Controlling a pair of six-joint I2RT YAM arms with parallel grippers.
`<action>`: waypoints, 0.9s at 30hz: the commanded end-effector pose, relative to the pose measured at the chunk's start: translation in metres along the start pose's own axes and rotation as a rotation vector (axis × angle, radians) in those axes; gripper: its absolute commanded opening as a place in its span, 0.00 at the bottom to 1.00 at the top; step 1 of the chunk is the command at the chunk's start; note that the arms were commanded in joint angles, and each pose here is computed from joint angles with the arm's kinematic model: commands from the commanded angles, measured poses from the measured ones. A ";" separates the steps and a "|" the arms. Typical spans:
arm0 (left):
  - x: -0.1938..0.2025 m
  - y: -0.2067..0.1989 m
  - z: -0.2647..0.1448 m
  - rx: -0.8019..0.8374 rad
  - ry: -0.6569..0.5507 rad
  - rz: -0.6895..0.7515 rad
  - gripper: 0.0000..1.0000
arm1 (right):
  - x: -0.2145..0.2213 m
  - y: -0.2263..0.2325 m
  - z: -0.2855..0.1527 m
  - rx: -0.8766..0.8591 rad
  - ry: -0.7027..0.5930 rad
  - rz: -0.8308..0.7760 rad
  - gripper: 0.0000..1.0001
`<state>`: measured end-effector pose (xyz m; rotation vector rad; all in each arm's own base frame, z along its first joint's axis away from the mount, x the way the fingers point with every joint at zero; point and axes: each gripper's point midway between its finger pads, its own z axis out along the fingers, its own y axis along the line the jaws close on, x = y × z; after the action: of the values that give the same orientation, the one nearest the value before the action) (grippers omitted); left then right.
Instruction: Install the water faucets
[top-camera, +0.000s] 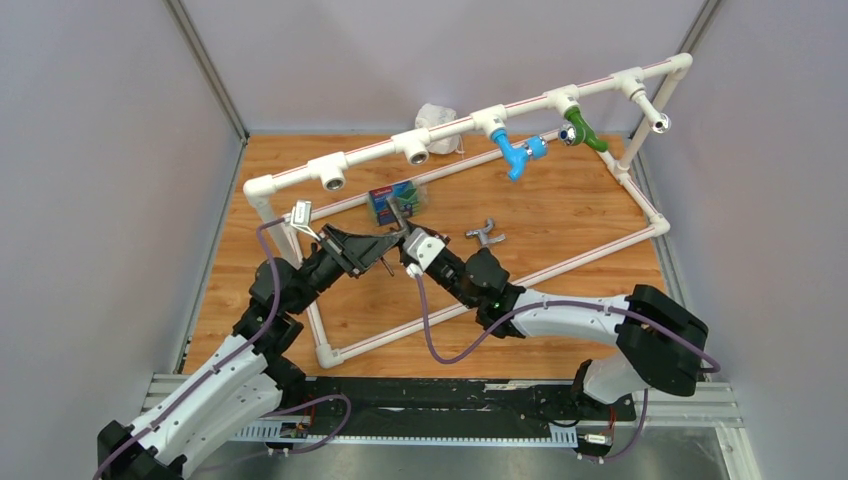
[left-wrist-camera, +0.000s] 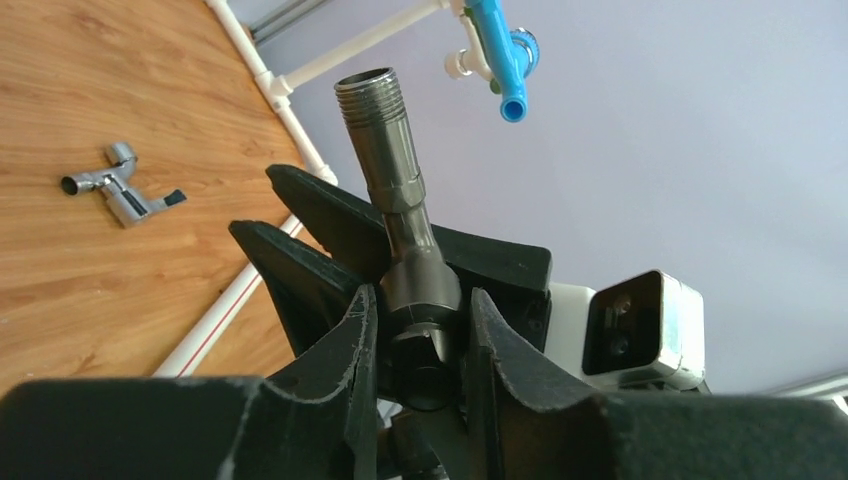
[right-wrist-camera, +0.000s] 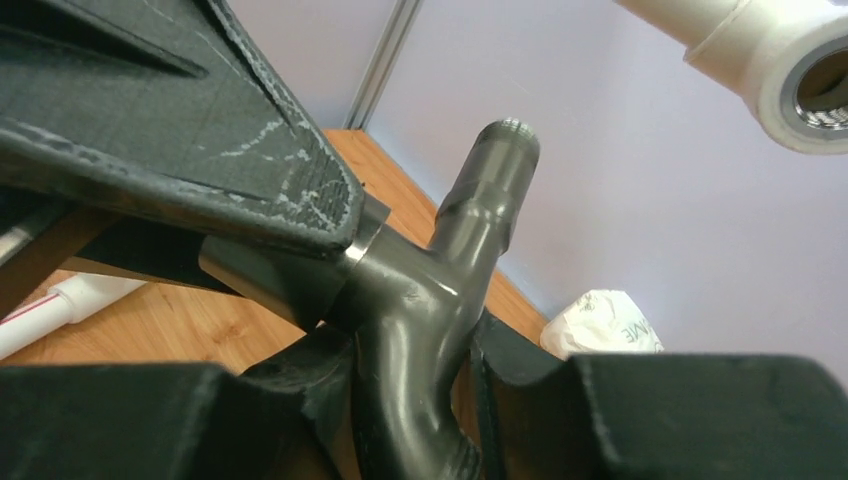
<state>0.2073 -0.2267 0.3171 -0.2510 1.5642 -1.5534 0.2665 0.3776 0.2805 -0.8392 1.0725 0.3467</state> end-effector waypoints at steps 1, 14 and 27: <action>-0.010 0.001 -0.004 -0.027 -0.060 -0.042 0.00 | -0.034 -0.016 -0.009 0.053 -0.126 0.005 0.39; -0.017 0.015 -0.006 -0.140 -0.092 -0.070 0.00 | -0.041 -0.004 -0.048 -0.004 -0.202 -0.458 0.63; -0.015 0.009 -0.006 -0.132 -0.066 -0.046 0.00 | -0.035 0.019 -0.017 -0.025 -0.187 -0.746 0.55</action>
<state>0.2204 -0.2117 0.2766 -0.4623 1.7132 -1.4185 0.2262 0.3758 0.2738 -1.1691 0.6201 -0.0918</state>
